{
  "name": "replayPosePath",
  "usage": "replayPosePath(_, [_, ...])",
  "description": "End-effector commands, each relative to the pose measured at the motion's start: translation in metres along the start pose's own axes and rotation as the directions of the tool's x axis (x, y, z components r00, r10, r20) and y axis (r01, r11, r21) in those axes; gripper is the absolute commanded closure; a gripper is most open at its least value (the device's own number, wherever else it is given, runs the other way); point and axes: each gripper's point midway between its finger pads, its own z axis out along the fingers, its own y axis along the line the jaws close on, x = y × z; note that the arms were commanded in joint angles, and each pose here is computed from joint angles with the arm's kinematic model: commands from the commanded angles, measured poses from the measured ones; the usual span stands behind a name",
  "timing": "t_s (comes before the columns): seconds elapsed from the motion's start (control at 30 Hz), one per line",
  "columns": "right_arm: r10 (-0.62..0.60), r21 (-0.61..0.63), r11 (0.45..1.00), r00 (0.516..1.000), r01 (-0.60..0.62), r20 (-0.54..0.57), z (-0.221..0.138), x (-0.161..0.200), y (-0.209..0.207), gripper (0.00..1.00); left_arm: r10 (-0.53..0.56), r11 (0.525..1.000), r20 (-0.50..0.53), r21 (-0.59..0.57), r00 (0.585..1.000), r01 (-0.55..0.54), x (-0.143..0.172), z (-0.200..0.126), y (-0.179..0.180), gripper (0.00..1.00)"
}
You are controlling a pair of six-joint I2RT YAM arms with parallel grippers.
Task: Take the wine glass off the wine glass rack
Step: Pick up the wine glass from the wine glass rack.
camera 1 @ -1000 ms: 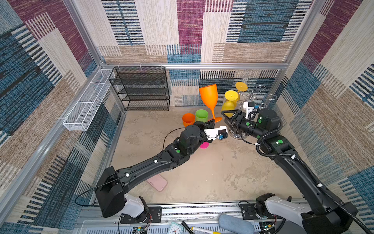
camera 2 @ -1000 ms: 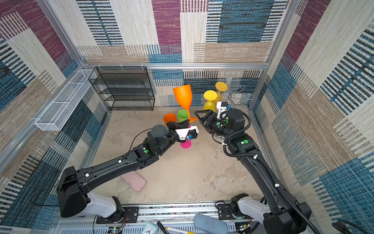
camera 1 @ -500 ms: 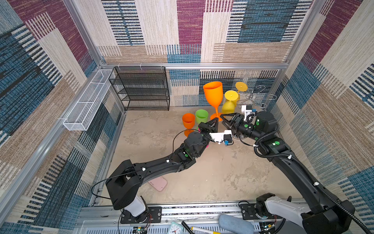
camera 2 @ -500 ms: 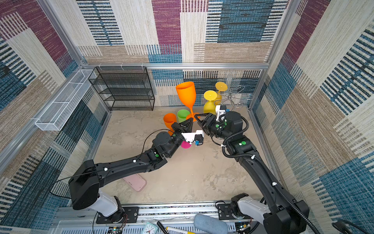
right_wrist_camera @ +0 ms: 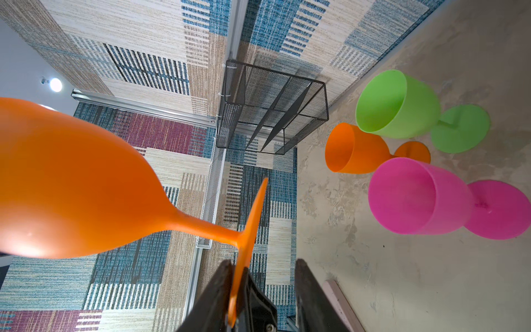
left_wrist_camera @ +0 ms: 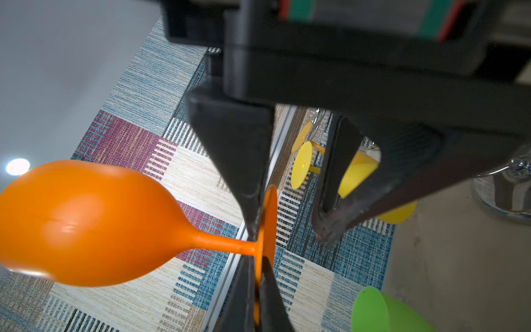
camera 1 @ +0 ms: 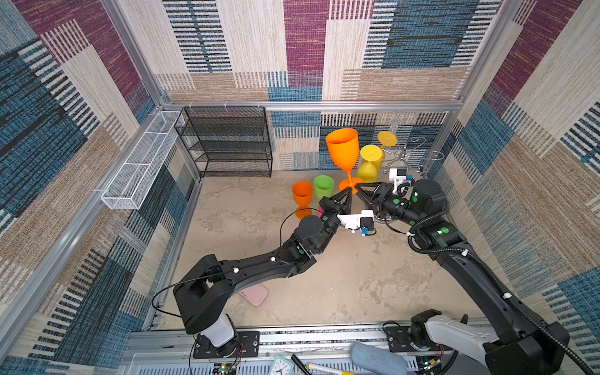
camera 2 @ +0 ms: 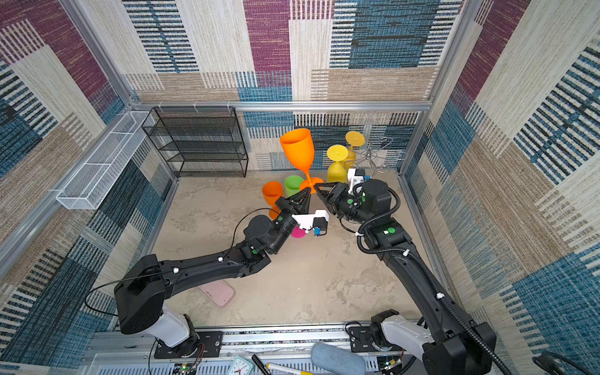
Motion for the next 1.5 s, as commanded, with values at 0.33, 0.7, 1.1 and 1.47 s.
replayPosePath(0.33, [0.001, -0.035, 0.999, 0.997, 0.001, 0.073, -0.007, -0.010, 0.009, 0.93, -0.017, 0.996, 0.024, -0.089, 1.000, 0.019, -0.009, -0.010, 0.025, 1.00])
replayPosePath(0.7, [0.001, -0.084, 0.996, 0.992, 0.010, 0.129, -0.017, -0.014, 0.017, 1.00, -0.080, 0.991, 0.003, -0.103, 0.997, 0.080, -0.009, -0.017, 0.030, 0.85])
replayPosePath(1.1, [-0.043, -0.126, 0.989, 0.977, 0.070, 0.208, -0.034, -0.020, 0.028, 1.00, -0.285, 0.957, -0.111, -0.090, 0.952, 0.276, 0.016, -0.053, 0.056, 0.51])
replayPosePath(1.47, [-0.207, -0.111, 0.963, 0.935, 0.247, 0.289, -0.040, -0.024, 0.025, 1.00, -0.663, 0.689, -0.357, 0.050, 0.658, 0.723, 0.053, -0.101, 0.086, 0.34])
